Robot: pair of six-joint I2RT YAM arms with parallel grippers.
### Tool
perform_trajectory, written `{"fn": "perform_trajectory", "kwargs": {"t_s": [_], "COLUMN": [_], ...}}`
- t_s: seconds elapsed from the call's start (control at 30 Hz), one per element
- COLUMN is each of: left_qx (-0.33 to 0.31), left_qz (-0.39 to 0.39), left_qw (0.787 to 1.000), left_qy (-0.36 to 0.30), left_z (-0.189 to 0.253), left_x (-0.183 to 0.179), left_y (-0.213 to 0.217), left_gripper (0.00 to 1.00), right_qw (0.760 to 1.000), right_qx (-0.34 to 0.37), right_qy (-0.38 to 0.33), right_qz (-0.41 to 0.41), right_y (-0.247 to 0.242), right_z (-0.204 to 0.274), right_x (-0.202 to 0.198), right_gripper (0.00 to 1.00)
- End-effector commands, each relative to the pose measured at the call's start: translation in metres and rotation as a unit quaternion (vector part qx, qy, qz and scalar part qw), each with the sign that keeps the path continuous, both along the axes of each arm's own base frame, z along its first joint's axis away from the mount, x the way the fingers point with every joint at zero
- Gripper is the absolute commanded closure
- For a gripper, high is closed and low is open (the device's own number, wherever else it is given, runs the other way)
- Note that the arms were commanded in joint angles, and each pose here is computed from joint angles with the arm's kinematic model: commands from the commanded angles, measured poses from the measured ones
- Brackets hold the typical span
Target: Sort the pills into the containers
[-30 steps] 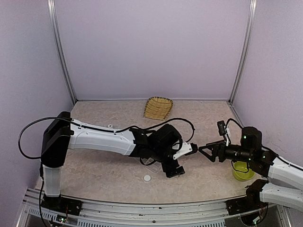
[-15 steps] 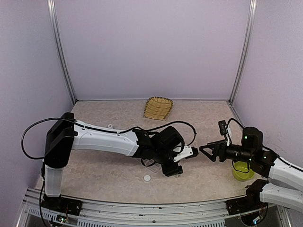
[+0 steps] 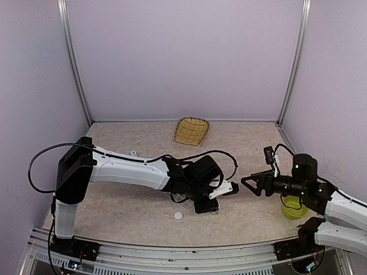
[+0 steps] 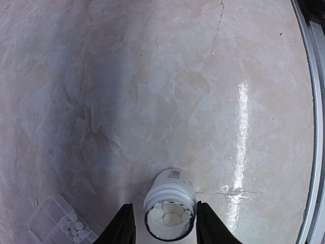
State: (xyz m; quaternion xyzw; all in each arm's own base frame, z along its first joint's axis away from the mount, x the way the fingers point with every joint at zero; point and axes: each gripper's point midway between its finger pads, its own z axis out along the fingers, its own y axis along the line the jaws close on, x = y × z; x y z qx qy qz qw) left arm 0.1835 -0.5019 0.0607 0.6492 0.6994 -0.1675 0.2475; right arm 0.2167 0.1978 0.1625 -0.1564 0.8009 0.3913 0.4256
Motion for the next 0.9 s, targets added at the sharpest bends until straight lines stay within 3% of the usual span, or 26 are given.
{"fn": "perform_trajectory", "kwargs": {"t_s": [0.0,0.27,0.6,0.87], "left_qx": [-0.005,-0.017,-0.050,-0.172], "left_qz": [-0.014,-0.017,0.007,-0.007], "left_qw": [1.000,1.000,0.999,0.985], "left_qy": [0.007,0.009,-0.002,-0.023], "left_z": [0.003,0.009,0.033,0.101], "left_x": [-0.005,-0.006,0.006,0.002], "left_y": [-0.007,-0.010,-0.005,0.002], "left_gripper": [0.67,0.90,0.92,0.91], "right_qw": [1.000,1.000,1.000,0.995], "right_qx": [0.000,-0.001,0.003,0.062], "right_qy": [-0.004,-0.002,-0.007,-0.036], "right_qz": [-0.006,-0.004,0.005,0.071], "right_y": [-0.002,-0.001,0.002,0.017], "right_z": [0.003,0.002,0.002,0.022], "right_x": [0.003,0.004,0.003,-0.016], "right_gripper": [0.16,0.16,0.15,0.06]}}
